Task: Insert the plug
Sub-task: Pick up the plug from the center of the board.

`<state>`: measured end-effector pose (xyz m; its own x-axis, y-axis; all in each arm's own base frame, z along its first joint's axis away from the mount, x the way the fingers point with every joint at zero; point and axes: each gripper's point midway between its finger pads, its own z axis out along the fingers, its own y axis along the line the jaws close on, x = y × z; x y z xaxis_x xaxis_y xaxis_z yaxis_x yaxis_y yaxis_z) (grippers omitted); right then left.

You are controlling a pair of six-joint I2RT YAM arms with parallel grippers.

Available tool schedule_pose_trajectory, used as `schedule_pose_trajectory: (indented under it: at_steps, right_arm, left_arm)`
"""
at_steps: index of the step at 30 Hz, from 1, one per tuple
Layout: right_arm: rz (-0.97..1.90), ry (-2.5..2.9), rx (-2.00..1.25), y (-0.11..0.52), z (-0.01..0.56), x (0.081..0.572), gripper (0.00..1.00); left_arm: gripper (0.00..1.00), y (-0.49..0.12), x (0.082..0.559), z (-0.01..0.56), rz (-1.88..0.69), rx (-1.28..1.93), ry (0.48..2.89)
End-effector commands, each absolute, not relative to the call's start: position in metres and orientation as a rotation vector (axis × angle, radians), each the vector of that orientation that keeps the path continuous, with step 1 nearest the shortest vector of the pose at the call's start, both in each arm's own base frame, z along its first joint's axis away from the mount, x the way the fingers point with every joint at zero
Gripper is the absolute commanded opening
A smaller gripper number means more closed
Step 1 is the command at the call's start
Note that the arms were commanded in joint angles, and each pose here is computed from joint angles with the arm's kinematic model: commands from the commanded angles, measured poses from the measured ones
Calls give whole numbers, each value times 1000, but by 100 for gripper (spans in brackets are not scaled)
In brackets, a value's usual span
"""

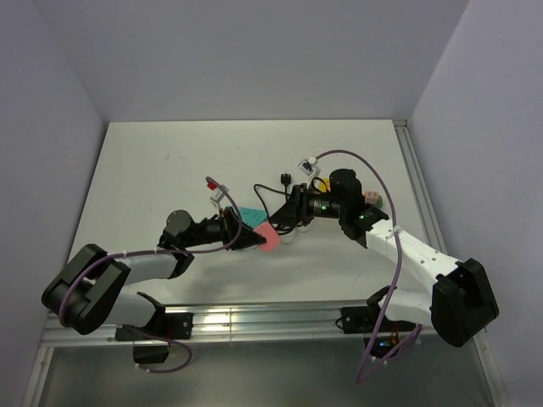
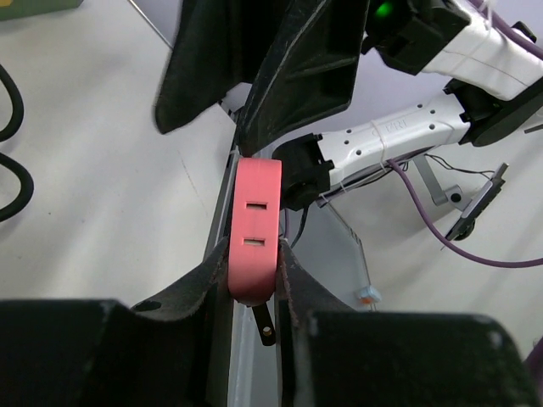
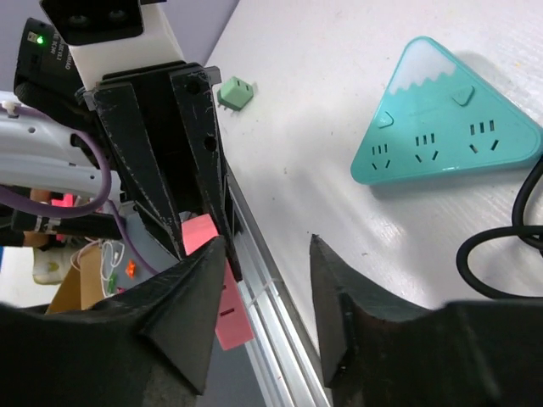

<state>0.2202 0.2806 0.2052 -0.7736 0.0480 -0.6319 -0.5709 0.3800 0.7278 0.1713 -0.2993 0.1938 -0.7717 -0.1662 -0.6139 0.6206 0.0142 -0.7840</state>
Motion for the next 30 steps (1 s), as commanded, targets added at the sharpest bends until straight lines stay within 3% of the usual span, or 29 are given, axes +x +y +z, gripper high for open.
schedule_pose_trajectory:
  at_steps: [1, 13, 19, 30]
  right_arm:
    - [1513, 1971, -524, 285, 220, 210, 54]
    - [1566, 1893, -618, 285, 222, 194, 54]
    - [1634, 1878, -649, 290, 222, 188, 60]
    - [1662, 1884, -721, 304, 219, 178, 51]
  left_arm:
    - [0, -298, 170, 210, -1800, 506, 1644]
    - [0, -292, 175, 210, -1824, 457, 1655]
    - [0, -286, 177, 212, -1840, 433, 1645]
    - [0, -287, 175, 212, -1874, 444, 1643]
